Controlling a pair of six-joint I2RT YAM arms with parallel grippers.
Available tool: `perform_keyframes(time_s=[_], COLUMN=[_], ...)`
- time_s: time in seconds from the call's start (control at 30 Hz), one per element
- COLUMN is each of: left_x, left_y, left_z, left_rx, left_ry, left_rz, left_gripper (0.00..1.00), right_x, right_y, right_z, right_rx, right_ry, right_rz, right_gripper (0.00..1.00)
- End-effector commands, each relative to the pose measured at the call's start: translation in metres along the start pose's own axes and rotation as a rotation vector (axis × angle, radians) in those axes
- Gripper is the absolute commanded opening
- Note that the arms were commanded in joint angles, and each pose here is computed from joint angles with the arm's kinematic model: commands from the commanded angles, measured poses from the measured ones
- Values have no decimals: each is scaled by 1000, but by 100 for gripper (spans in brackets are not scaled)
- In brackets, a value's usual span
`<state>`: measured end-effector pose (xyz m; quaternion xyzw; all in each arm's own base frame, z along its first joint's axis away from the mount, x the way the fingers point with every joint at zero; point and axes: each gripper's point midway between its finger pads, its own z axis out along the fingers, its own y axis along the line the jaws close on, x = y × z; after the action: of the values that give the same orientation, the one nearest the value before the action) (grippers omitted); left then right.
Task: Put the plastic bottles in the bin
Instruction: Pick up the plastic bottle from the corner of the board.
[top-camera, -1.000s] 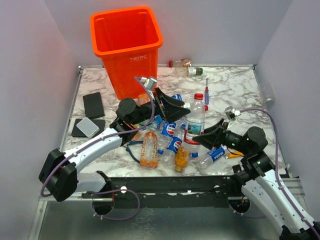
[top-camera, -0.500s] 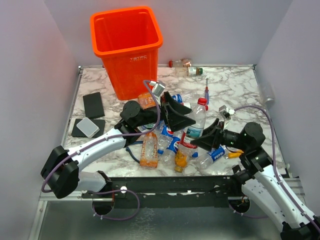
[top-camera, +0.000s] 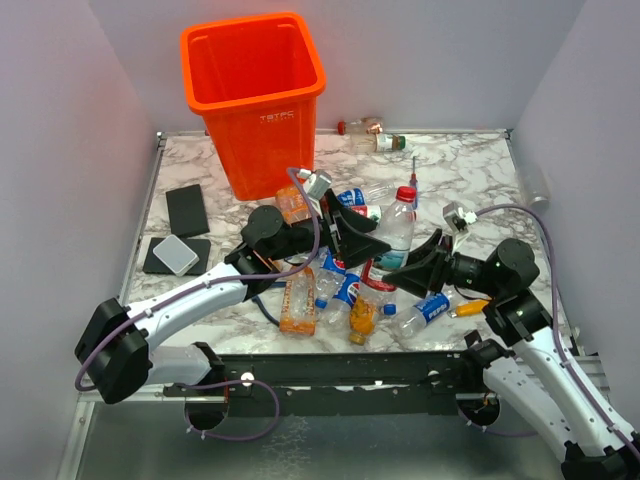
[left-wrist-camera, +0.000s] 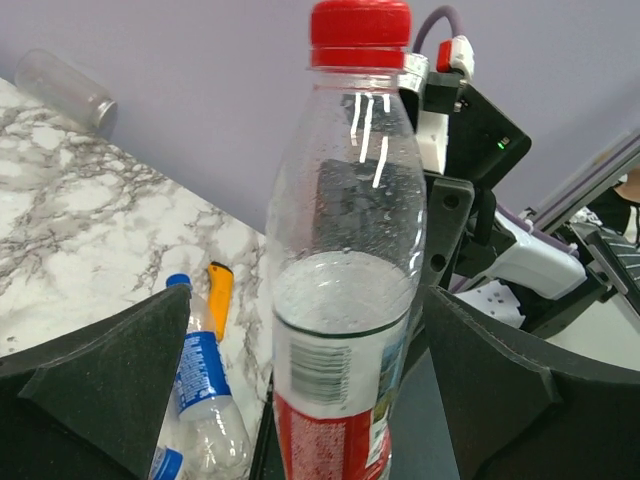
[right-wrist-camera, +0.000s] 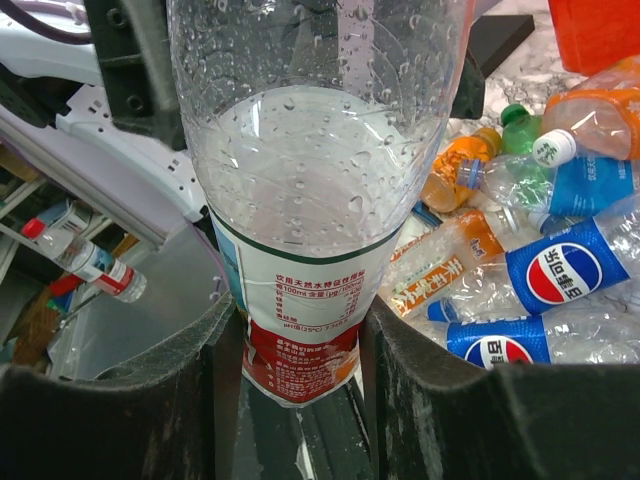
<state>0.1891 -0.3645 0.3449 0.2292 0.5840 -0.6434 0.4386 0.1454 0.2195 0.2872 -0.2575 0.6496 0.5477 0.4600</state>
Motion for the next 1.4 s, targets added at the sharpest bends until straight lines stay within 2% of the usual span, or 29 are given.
perform_keyframes(time_s=[0.0,0.13,0.3,0.4,0.47,0.53,0.67,1.0,1.1,1.27,1.37], left_x=[9,18,21,18,15,10,-6,-91,-128,-196,-240], left_y=[-19,-29,-30,-31,-31,-31,-32,-32,-39,-44,-32], left_z=[11,17,23,23,24,23,21,10,0,-24,-46], left_rx=[77,115,124,121,114,107,76,-114,-177,-365,-586], left_ry=[63,92,102,94,82,63,3,-273,-361,-516,-606], left_rz=[-12,-6,-1,5,13,26,62,235,311,477,584], left_gripper=[97,92,67,54,45,39,33,17,15,13,12], right_x=[-5,-3,-3,-5,-8,-13,-24,-66,-74,-78,-76], right_y=[7,6,6,8,10,15,28,84,87,58,15], right_z=[3,5,5,5,4,4,-1,-23,-31,-39,-48], right_rx=[-38,-39,-27,-26,-29,-36,-42,-104,-63,126,330], right_ry=[18,24,26,26,23,14,5,-61,-101,-182,-266], right_rz=[-18,-7,-11,-8,-7,-8,12,-84,-121,-120,-43], right_gripper=[34,34,36,43,53,68,99,100,100,100,100])
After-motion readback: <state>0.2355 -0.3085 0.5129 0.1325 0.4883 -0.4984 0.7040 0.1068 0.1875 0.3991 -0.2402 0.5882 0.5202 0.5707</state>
